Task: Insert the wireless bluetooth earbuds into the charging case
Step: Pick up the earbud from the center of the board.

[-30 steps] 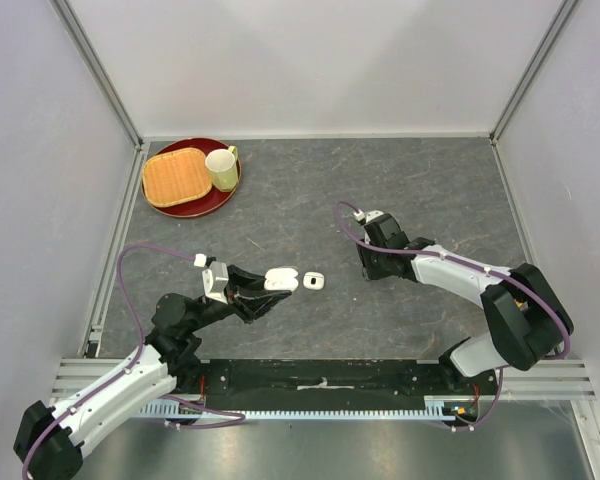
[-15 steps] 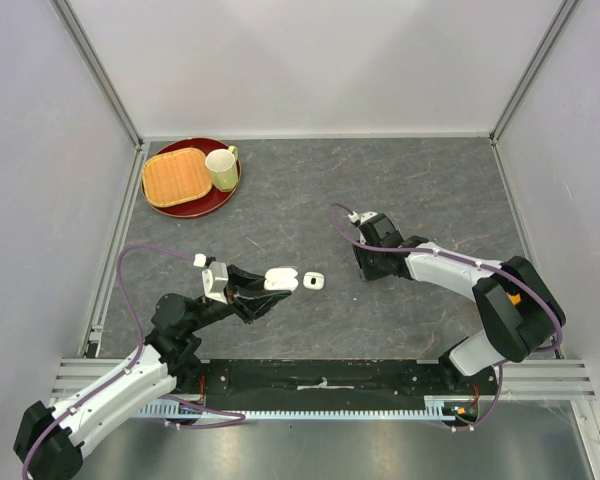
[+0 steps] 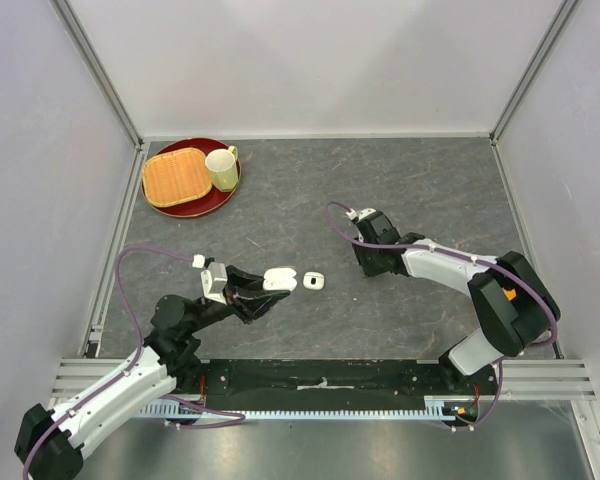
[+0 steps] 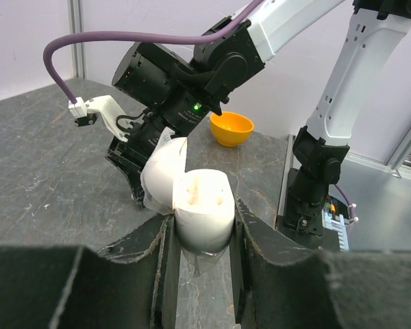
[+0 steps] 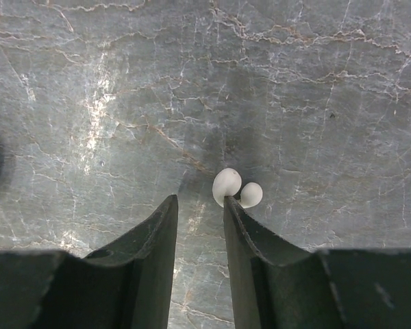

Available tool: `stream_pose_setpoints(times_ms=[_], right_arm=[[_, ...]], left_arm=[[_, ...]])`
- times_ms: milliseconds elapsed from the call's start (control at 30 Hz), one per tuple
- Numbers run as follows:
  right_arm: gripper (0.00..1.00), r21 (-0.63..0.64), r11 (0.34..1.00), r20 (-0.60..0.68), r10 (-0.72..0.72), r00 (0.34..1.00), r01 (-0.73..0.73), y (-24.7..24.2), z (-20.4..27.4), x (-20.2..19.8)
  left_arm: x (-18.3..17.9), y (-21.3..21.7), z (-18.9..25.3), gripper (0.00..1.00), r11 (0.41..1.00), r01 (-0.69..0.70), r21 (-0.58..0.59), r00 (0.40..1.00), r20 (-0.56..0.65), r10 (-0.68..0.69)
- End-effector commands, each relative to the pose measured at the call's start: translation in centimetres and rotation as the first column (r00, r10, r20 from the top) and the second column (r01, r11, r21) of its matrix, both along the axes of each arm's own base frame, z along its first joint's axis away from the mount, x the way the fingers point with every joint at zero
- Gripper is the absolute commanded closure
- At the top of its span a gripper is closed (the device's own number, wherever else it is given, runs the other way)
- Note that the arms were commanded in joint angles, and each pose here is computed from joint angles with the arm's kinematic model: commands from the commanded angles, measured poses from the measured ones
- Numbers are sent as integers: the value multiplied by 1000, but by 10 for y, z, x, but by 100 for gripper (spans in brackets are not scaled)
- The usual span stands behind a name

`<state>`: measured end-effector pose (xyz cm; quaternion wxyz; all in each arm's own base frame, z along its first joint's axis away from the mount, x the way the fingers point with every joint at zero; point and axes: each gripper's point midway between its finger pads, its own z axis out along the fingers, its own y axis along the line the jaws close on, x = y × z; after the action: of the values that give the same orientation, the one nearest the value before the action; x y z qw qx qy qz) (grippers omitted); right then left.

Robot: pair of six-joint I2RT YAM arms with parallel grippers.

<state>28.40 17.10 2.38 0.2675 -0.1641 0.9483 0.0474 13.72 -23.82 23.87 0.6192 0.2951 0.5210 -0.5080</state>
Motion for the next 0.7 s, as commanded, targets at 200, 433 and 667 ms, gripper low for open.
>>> stream_pose_setpoints(times_ms=[200, 433, 667], right_arm=[[61, -35, 999, 66, -21, 998, 23, 3, 7, 26], [62, -27, 999, 69, -45, 997, 47, 9, 9, 37], [62, -42, 998, 75, -49, 996, 52, 11, 9, 46]], left_arm=[[1, 2, 1, 98, 1000, -13, -20, 1000, -11, 13], [2, 3, 1, 98, 1000, -22, -18, 1000, -9, 22], [2, 4, 1, 98, 1000, -25, -17, 1000, -12, 25]])
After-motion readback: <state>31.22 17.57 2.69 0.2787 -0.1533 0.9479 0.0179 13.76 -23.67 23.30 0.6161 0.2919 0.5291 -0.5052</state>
